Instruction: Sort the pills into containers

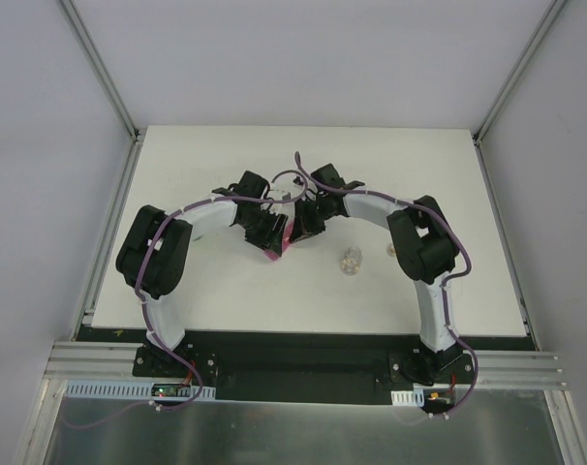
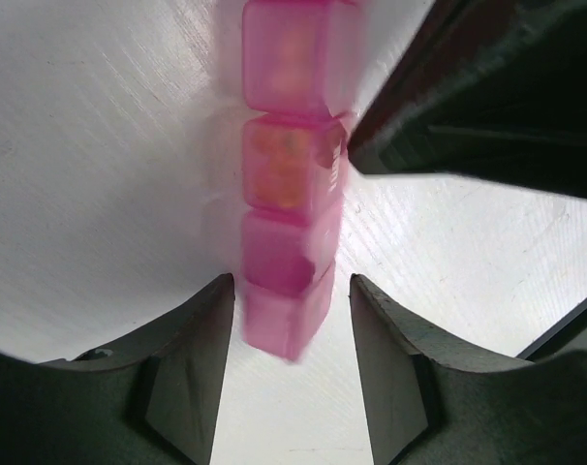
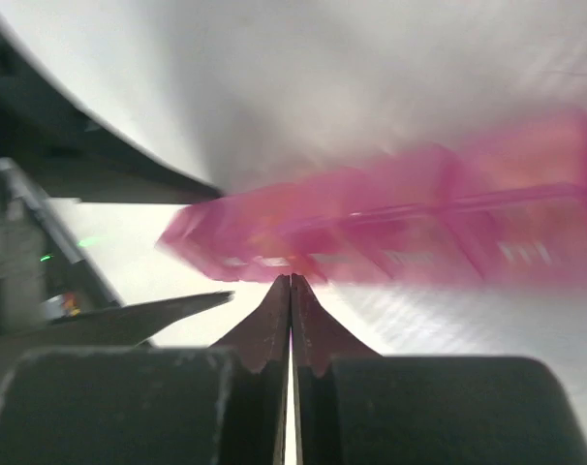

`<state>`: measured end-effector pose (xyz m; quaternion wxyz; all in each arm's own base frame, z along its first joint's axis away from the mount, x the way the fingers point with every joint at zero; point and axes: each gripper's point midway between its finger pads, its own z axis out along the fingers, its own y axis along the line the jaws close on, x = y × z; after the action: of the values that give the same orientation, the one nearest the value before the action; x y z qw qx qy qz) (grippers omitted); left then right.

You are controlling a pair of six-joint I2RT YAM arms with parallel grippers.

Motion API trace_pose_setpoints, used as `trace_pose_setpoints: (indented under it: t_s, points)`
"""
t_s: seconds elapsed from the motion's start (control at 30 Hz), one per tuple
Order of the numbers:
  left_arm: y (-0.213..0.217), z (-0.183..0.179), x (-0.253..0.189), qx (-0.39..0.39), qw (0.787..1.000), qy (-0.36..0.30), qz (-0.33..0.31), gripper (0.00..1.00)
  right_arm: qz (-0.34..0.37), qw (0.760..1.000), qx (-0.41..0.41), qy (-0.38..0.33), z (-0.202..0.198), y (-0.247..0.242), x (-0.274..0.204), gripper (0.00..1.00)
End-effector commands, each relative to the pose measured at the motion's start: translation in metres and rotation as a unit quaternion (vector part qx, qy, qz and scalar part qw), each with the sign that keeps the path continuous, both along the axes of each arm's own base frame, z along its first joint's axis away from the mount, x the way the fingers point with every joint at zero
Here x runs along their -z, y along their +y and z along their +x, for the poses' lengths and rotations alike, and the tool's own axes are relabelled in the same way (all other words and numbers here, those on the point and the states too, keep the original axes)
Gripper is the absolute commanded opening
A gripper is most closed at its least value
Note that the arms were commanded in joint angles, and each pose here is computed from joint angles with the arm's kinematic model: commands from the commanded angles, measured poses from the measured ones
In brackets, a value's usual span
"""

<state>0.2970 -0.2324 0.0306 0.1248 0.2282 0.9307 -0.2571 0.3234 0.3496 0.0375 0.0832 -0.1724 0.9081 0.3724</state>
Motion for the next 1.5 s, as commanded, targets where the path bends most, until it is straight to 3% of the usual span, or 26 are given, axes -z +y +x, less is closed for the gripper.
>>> trace_pose_setpoints:
  t_s: [0.0, 0.23, 0.6, 0.83, 1.03, 1.2, 1.47]
  points:
    - [-0.004, 0.01, -0.011, -0.011, 1.0, -0.003, -0.02, 0.5, -0.089, 0.996, 0.009, 0.007, -0.006, -0.029, 0.039, 0.01]
    - [-0.004, 0.009, -0.01, -0.007, 1.0, 0.0, -0.025, 0.51, 0.024, 1.0, 0.006, -0.008, 0.014, 0.001, -0.007, 0.01]
    - [0.009, 0.015, -0.022, -0.029, 0.999, -0.018, -0.02, 0.57, 0.064, 0.997, 0.0, -0.049, 0.024, -0.006, -0.047, 0.01]
    - [0.01, 0.01, -0.062, -0.041, 0.996, -0.055, -0.052, 0.63, 0.103, 0.989, -0.039, -0.099, 0.024, -0.001, -0.084, 0.01]
    - [0.019, 0.0, -0.077, -0.102, 0.989, -0.067, -0.08, 0.65, 0.071, 0.984, -0.091, -0.138, 0.019, 0.013, -0.086, 0.0]
    - [0.05, -0.004, -0.07, -0.226, 0.968, -0.072, -0.084, 0.67, 0.033, 0.979, -0.116, -0.164, 0.02, 0.018, -0.077, 0.01]
    - [0.062, -0.018, -0.08, -0.247, 0.959, -0.099, -0.096, 0.66, -0.032, 0.971, -0.142, -0.187, 0.027, 0.022, -0.059, 0.0]
